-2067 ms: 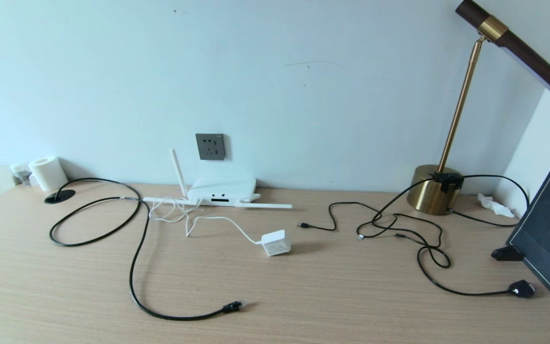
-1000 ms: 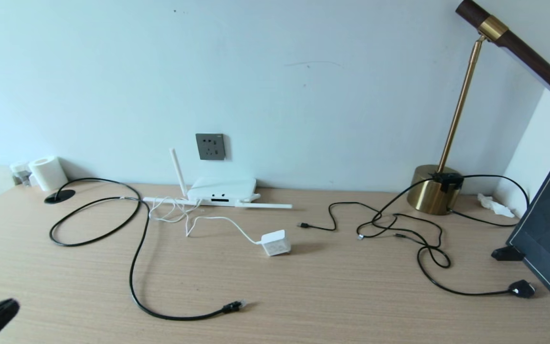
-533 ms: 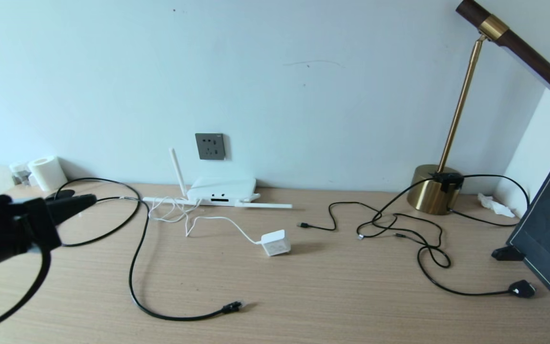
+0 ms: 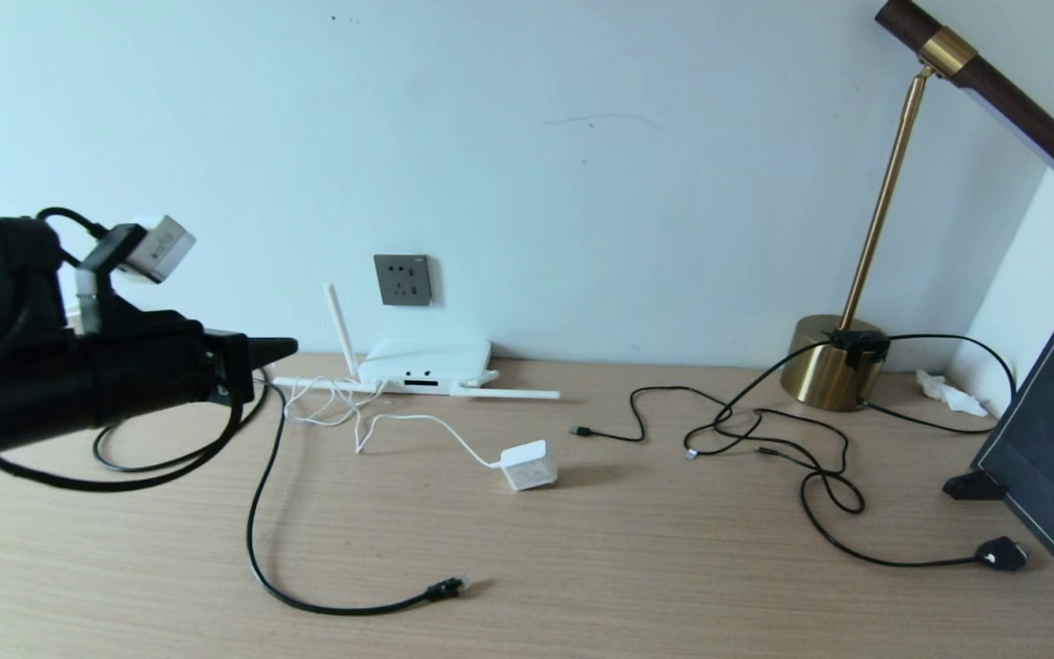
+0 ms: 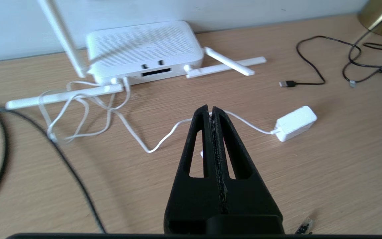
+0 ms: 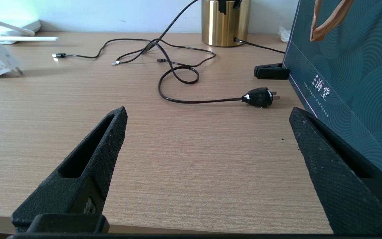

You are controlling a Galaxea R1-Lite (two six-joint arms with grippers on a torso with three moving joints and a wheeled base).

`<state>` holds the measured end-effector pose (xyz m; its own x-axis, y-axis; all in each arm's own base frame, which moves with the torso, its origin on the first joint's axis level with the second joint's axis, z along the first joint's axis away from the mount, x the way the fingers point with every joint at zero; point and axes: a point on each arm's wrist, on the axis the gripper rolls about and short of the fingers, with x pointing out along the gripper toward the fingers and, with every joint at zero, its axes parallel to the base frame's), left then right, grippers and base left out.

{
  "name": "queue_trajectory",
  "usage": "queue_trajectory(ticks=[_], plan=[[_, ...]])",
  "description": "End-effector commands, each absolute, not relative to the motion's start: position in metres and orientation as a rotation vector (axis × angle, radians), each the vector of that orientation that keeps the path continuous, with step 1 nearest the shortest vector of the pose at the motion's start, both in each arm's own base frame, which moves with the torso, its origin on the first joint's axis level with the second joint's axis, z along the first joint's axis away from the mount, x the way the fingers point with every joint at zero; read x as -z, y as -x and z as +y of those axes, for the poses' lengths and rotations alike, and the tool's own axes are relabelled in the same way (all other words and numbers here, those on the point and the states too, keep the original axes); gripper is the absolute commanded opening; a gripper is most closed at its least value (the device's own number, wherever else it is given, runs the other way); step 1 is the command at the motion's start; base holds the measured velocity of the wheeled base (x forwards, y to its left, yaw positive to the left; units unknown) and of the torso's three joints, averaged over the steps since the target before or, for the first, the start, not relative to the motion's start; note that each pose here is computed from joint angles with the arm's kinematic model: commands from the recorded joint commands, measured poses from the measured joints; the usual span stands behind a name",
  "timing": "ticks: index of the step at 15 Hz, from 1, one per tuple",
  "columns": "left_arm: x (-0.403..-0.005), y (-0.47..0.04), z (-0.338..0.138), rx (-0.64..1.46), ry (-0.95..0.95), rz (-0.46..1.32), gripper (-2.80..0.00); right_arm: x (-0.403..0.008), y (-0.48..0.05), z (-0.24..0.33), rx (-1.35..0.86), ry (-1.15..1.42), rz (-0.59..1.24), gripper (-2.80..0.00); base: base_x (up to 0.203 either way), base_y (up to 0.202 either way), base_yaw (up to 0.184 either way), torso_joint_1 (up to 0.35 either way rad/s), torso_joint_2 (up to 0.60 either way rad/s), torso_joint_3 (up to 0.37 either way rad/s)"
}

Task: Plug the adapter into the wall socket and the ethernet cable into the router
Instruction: Pick up plug

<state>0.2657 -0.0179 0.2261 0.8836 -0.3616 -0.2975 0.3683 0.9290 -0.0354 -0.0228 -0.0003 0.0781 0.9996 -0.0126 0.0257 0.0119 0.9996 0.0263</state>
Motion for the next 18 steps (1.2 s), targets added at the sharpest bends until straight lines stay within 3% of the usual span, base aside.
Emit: queue_trajectory(ticks=[1, 7, 11, 12, 18], plan=[[-0.211, -0.289, -0.033, 0.463, -0.023, 0.352, -2.8, -0.075, 0.022, 0.0, 0.012, -0.026, -0.015, 0.0, 0.0, 0.0, 0.0, 0.0, 0.0, 0.0], [-0.221, -0.323, -0.101, 0.852, -0.029, 0.297, -2.8, -0.075, 0.022, 0.0, 0.012, -0.026, -0.014, 0.0, 0.0, 0.0, 0.0, 0.0, 0.0, 0.0], [-0.211, -0.338, -0.146, 0.979, -0.116, 0.265, -2.8, -0.075, 0.022, 0.0, 0.012, -0.026, -0.015, 0.0, 0.0, 0.0, 0.0, 0.0, 0.0, 0.0], [-0.211, -0.339, -0.15, 0.987, -0.124, 0.259, 0.0, -0.075, 0.022, 0.0, 0.011, -0.026, -0.016, 0.0, 0.0, 0.0, 0.0, 0.0, 0.0, 0.0], [-0.183, -0.349, -0.145, 1.026, -0.233, 0.268, 0.0, -0.075, 0.022, 0.0, 0.012, -0.026, -0.015, 0.0, 0.0, 0.0, 0.0, 0.0, 0.0, 0.0]])
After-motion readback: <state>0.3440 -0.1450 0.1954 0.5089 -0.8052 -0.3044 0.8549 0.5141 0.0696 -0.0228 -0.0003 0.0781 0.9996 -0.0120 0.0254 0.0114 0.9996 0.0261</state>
